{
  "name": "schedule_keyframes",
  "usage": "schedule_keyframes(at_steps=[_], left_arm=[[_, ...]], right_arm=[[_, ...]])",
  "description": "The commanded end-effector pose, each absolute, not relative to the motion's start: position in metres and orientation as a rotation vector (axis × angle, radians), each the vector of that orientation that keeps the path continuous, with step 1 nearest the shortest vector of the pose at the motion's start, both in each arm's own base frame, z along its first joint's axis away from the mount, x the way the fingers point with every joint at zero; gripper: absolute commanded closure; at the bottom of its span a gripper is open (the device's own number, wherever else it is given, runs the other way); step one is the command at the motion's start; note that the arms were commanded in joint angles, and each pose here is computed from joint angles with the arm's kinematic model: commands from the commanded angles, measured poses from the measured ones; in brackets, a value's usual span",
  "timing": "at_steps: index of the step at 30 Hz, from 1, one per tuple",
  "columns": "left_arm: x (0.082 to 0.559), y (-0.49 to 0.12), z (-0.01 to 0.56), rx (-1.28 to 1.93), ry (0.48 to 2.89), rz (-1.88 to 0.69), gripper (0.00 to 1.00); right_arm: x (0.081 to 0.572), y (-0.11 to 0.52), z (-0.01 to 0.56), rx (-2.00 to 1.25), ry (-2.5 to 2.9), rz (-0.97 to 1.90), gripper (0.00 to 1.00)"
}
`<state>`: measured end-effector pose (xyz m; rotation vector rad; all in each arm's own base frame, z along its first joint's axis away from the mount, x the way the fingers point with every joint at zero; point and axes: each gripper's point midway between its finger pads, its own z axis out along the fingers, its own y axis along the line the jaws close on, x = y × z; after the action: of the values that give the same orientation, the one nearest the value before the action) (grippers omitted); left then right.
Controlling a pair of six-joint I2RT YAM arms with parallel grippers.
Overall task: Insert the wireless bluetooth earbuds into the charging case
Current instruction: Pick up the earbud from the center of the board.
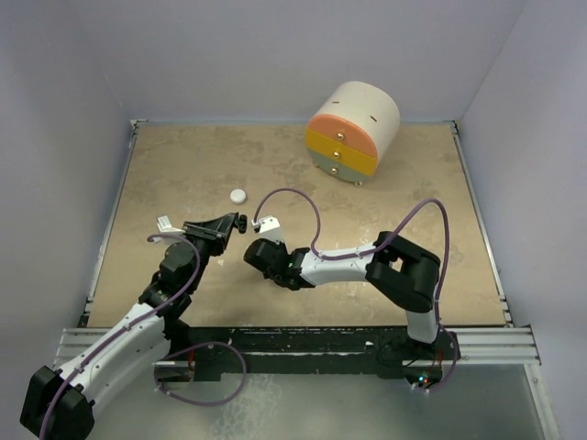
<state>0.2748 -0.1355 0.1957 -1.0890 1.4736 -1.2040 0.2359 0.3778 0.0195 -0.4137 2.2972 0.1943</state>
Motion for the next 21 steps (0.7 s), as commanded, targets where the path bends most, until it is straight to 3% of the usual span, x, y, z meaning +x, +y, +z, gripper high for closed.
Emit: schedule_keyframes(at_steps=[1,10,21], left_arm=[[0.276,-0.132,0.207,-1.105,1.422,-1.23,1.0],[0.276,-0.131,0.207,-1.105,1.421,-1.23,1.0],[0.276,-0.133,0.205,-1.103,1.43,-1.232,1.0]], right_arm=[[0.22,0.34,-0.008,-0.516,2.395,0.004,0.67],[0.219,0.34,-0.013,-0.535,2.407,-0.009,0.71],[0.225,0.345,0.0,-0.512,2.378,0.013,0.92]])
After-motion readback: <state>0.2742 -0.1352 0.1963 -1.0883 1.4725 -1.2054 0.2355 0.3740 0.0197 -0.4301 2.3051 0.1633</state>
